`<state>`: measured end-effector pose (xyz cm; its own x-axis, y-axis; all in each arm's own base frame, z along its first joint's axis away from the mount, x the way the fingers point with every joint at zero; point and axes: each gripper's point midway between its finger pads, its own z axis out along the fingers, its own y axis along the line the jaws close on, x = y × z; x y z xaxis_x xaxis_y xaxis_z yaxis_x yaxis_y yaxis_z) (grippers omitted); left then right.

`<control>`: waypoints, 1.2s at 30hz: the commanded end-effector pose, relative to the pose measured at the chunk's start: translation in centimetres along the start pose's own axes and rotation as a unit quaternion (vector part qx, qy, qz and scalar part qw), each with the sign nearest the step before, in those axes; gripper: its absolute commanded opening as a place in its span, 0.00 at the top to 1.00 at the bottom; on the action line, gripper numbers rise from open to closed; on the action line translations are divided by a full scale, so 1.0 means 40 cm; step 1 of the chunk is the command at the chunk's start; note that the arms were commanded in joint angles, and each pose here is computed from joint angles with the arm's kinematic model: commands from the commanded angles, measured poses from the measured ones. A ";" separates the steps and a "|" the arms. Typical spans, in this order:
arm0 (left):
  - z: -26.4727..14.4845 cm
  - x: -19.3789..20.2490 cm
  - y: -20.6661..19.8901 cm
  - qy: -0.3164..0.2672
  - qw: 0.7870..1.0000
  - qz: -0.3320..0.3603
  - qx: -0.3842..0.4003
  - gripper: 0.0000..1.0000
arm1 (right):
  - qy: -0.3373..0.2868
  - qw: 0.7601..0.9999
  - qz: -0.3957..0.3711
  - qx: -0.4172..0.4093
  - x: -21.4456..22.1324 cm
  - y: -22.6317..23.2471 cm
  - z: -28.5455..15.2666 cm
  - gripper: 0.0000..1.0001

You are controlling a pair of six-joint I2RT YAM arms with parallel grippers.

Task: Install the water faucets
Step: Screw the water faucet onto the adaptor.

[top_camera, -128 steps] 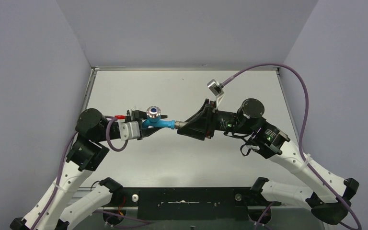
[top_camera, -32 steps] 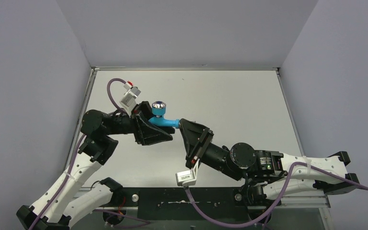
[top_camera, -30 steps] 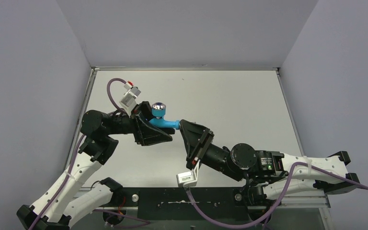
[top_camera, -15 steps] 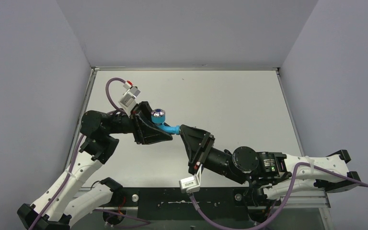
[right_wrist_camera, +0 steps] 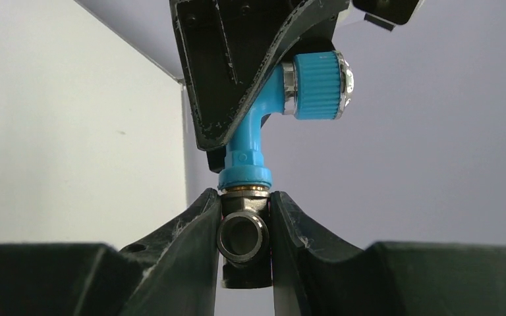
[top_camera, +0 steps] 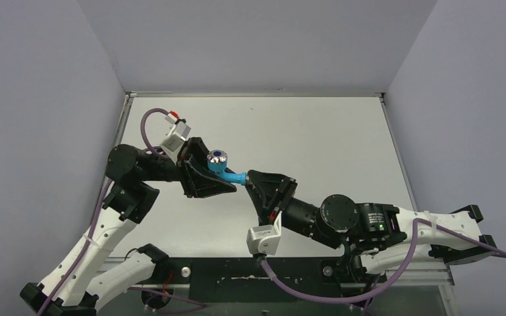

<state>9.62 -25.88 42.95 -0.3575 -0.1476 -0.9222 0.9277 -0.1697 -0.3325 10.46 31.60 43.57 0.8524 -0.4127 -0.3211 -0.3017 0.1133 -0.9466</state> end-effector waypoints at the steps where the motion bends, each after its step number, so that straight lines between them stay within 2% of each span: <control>1: 0.002 -0.028 -0.030 0.014 0.996 0.079 0.024 1.00 | -0.018 0.987 0.160 0.011 -0.028 -0.017 0.001 1.00; 7: 0.002 -0.016 -0.027 0.031 0.993 0.102 0.039 1.00 | -0.041 0.949 0.311 0.003 -0.041 -0.021 0.008 1.00; 14: -0.004 -0.013 -0.032 0.040 0.989 0.135 0.046 1.00 | -0.052 0.893 0.446 -0.003 -0.005 -0.027 0.017 1.00; 17: -0.007 -0.011 -0.031 0.045 0.985 0.158 0.046 1.00 | -0.059 0.862 0.503 -0.019 0.005 -0.017 0.024 1.00; 20: -0.011 -0.011 -0.034 0.044 0.980 0.187 0.049 1.00 | -0.074 0.827 0.554 -0.056 0.001 -0.003 0.030 1.00; 30: -0.018 -0.007 -0.035 0.052 0.969 0.234 0.052 1.00 | -0.082 0.673 0.723 -0.133 0.014 0.047 0.055 1.00; 32: -0.020 -0.006 -0.033 0.053 0.969 0.236 0.049 1.00 | -0.081 0.649 0.745 -0.126 0.028 0.040 0.055 0.95; 33: -0.021 -0.004 -0.031 0.054 0.969 0.235 0.046 1.00 | -0.084 0.645 0.749 -0.121 0.034 0.030 0.052 0.92; 34: -0.021 -0.002 -0.029 0.055 0.970 0.233 0.044 1.00 | -0.090 0.646 0.749 -0.115 0.038 0.016 0.047 0.86; 36: -0.023 0.002 -0.023 0.056 0.971 0.228 0.038 1.00 | -0.096 0.662 0.737 -0.100 0.044 -0.010 0.038 0.71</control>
<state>10.36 -25.60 38.94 -0.1263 -0.0186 -0.9918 0.9786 -0.1658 -0.1215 10.89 32.07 39.48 -0.3693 -0.0231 -0.9290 -0.9231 0.1245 0.3638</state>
